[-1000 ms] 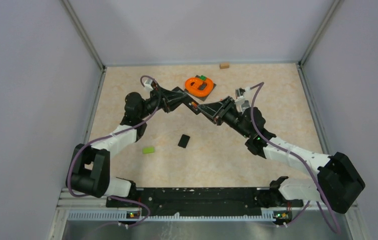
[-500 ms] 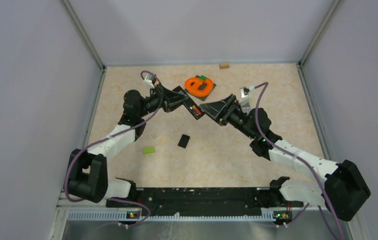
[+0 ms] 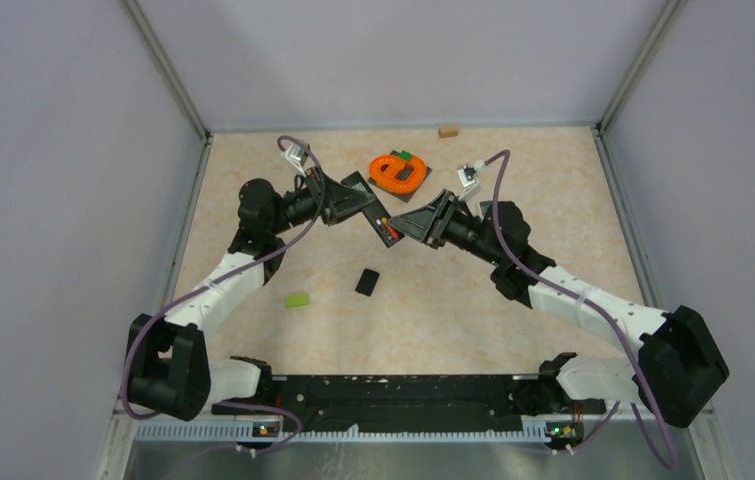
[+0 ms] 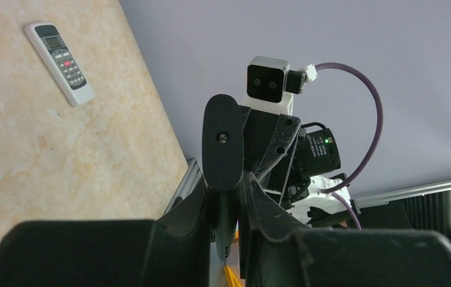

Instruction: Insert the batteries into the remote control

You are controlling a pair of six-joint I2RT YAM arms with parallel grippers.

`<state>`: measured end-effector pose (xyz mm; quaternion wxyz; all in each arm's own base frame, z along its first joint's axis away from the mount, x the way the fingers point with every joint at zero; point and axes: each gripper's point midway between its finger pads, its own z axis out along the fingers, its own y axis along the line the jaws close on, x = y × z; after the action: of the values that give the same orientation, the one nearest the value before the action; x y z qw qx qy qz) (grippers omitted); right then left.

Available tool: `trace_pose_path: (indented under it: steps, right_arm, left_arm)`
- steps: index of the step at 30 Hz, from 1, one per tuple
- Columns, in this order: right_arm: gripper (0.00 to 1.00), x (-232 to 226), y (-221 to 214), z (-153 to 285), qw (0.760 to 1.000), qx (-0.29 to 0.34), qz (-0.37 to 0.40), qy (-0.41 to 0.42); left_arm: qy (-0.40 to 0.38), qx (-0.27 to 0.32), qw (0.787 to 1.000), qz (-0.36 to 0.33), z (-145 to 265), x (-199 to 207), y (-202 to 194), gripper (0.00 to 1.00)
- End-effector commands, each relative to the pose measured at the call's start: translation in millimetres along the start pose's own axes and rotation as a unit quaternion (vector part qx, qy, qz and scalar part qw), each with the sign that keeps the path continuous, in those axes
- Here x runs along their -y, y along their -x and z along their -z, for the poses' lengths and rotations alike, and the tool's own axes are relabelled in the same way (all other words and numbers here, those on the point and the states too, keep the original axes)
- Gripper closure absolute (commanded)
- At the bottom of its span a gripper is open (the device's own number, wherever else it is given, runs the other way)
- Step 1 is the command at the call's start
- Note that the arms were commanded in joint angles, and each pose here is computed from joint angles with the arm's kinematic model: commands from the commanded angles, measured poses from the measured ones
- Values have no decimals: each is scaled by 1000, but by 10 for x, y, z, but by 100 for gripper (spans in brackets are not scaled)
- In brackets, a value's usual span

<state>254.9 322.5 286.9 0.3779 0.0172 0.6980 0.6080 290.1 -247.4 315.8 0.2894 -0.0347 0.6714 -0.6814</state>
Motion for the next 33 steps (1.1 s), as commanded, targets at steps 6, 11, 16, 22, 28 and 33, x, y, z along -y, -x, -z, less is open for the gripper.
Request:
trace_pose_path:
  steps: [6,11,16,22,28,33]
  right_arm:
    - [45,-43,72,-19,1000,3,14,1]
    - [23,47,207,121,997,34,49,-41]
    - [23,461,171,195,987,11,95,-131]
    - [52,1224,-159,-21,948,-127,160,-245]
    - [49,1615,-677,-503,881,-264,306,-247]
    - [48,1848,-957,-764,845,-320,356,-240]
  left_arm:
    - [-37,13,997,-64,32,395,89,100]
    - [98,91,989,-60,218,-116,330,100]
    - [285,212,933,-57,817,-732,635,100]
    - [350,300,885,-71,1305,-804,752,100]
    - [355,326,871,-91,1435,-633,802,100]
    - [363,322,869,-94,1465,-592,800,100]
